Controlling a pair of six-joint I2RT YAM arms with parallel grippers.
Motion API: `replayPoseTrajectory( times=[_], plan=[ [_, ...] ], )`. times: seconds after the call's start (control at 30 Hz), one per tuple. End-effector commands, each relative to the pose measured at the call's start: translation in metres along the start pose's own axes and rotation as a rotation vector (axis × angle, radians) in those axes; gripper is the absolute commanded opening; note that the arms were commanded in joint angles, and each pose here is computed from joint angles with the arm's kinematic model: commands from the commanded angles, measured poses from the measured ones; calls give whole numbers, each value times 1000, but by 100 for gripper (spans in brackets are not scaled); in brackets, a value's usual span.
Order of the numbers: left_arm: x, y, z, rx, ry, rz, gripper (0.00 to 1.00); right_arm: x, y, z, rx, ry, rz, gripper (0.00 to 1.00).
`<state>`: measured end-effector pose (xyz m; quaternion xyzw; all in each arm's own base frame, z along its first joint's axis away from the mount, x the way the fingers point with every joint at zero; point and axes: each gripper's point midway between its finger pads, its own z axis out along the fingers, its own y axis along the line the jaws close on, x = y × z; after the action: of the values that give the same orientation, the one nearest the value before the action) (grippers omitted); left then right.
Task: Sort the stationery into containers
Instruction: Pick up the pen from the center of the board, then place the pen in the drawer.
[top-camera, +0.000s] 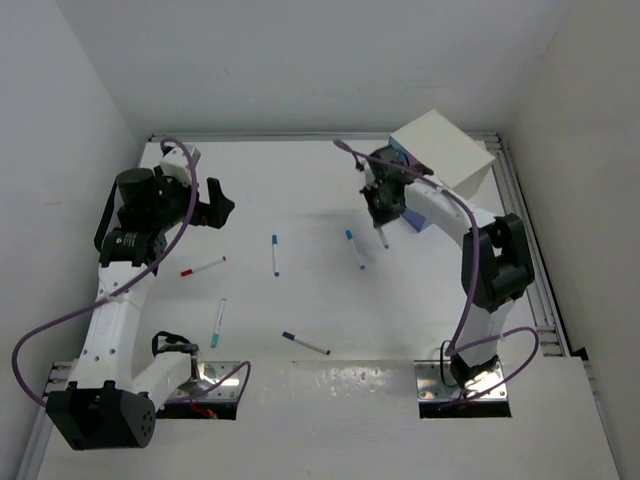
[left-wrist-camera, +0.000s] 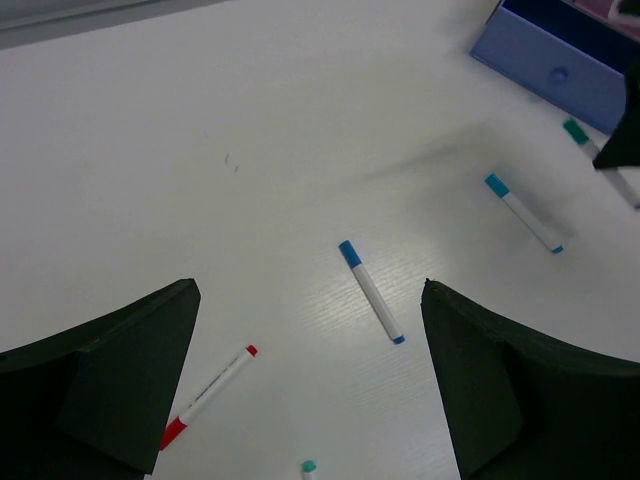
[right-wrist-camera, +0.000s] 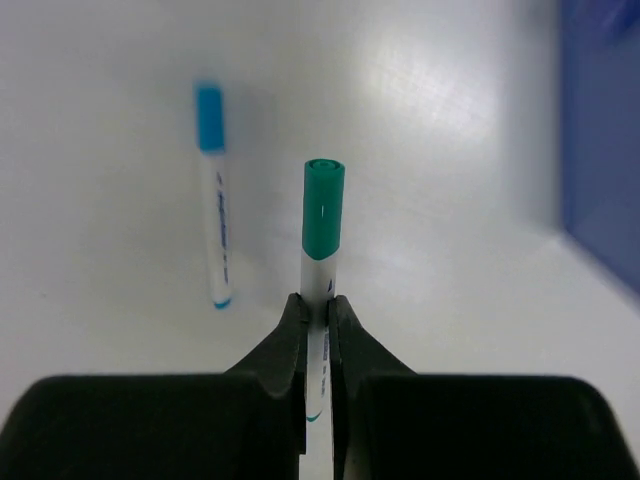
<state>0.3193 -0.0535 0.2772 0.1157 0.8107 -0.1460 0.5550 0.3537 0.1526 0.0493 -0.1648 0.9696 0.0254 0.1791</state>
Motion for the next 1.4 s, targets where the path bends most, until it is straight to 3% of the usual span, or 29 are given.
replayPoseTrajectory(
  times=[0.0, 0.2, 0.37, 0.6, 0.73, 0.77, 0.83, 1.0, 1.1, 1.2, 1.37],
  plan=[
    [-22, -5, -1, 49, -63, 47, 100, -80, -21, -56, 17, -213, -200, 0],
    [-22, -2, 5, 51, -55, 48, 100, -138, -76, -67, 136, -287, -267, 0],
    [-19, 2, 5, 39, -45, 82, 100, -149, -117, -47, 171, -263, -292, 0],
    [-18, 6, 11, 41, -39, 78, 100, -150, -133, -18, 193, -231, -337, 0],
    [-19, 7, 11, 38, -39, 81, 100, -147, -140, -12, 219, -215, -348, 19],
    [-19, 7, 10, 38, -39, 82, 100, -146, -140, -12, 218, -215, -345, 31],
    [-20, 7, 9, 35, -39, 81, 100, -148, -137, -24, 218, -234, -326, 39],
    [-21, 6, 8, 33, -50, 62, 100, -151, -102, -66, 108, -303, -261, 38],
    [-23, 3, 8, 38, -61, 18, 99, -128, -55, -82, -50, -274, -187, 34],
    [-20, 3, 9, 35, -59, -15, 99, -68, -1, -55, -196, -129, -98, 31],
    [-14, 16, 10, -41, -12, -79, 97, -20, 54, -12, -254, 29, -54, 31]
  ],
)
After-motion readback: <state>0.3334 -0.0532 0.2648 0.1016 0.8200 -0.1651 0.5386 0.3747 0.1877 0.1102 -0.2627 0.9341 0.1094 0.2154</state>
